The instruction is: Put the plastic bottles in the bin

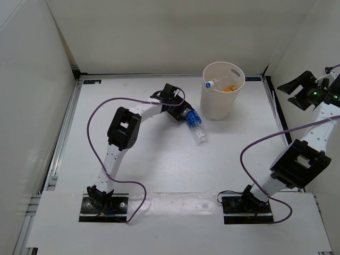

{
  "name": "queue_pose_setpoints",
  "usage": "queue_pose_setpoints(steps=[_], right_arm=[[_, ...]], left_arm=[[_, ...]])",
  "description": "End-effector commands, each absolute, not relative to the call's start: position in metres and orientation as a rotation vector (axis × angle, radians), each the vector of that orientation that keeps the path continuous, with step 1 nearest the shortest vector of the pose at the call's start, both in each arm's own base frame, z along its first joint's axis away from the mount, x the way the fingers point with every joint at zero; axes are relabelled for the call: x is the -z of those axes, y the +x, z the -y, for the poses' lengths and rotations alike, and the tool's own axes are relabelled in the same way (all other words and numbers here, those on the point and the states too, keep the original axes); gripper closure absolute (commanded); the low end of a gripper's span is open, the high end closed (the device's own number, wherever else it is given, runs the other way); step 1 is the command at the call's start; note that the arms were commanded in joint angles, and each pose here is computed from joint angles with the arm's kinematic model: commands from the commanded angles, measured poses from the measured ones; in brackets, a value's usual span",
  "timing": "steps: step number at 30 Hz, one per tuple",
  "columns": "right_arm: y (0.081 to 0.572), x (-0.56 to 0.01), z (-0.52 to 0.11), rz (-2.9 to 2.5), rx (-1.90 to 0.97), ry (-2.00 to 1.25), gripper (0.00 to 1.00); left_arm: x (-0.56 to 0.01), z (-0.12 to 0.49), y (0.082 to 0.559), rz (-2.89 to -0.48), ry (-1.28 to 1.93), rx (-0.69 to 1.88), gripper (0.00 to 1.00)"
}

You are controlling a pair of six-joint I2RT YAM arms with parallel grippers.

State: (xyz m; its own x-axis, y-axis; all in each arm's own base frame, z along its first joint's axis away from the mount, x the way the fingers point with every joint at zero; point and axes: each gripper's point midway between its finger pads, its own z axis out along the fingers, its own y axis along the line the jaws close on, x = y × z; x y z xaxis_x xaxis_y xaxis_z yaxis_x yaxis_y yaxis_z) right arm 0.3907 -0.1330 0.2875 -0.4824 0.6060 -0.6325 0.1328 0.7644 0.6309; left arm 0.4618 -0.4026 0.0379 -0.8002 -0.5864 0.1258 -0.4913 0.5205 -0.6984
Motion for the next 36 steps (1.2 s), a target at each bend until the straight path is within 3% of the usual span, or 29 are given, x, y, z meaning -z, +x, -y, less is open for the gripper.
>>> queue_pose_setpoints(steps=[1, 9, 15, 21, 31, 36], right_arm=[[0.393, -0.296, 0.137, -1.989, -0.632, 0.583, 0.1], [0.397, -0.3, 0.117, -2.003, -0.653, 0.53, 0.1], [0.394, -0.299, 0.11, -2.011, -0.649, 0.518, 0.1], [0.385, -0.299, 0.104, -2.017, -0.648, 0.521, 0.1], [0.384, -0.298, 0.102, -2.02, -0.655, 0.518, 0.1], [0.384, -0.299, 0.097, -2.023, -0.667, 0.507, 0.1]], left_arm=[[-0.104, 0.356, 0.486, -2.492, -0.851, 1.091, 0.71], [-0.21, 0.292, 0.555, -2.175, -0.653, 1.028, 0.87], [-0.338, 0.284, 0.601, -1.755, -0.386, 1.119, 0.99], [-0.448, 0.292, 0.598, -1.38, -0.164, 1.245, 0.99], [-0.513, 0.301, 0.577, -1.168, -0.114, 1.206, 0.99], [-0.509, 0.33, 0.571, -1.162, -0.086, 1.211, 0.99]])
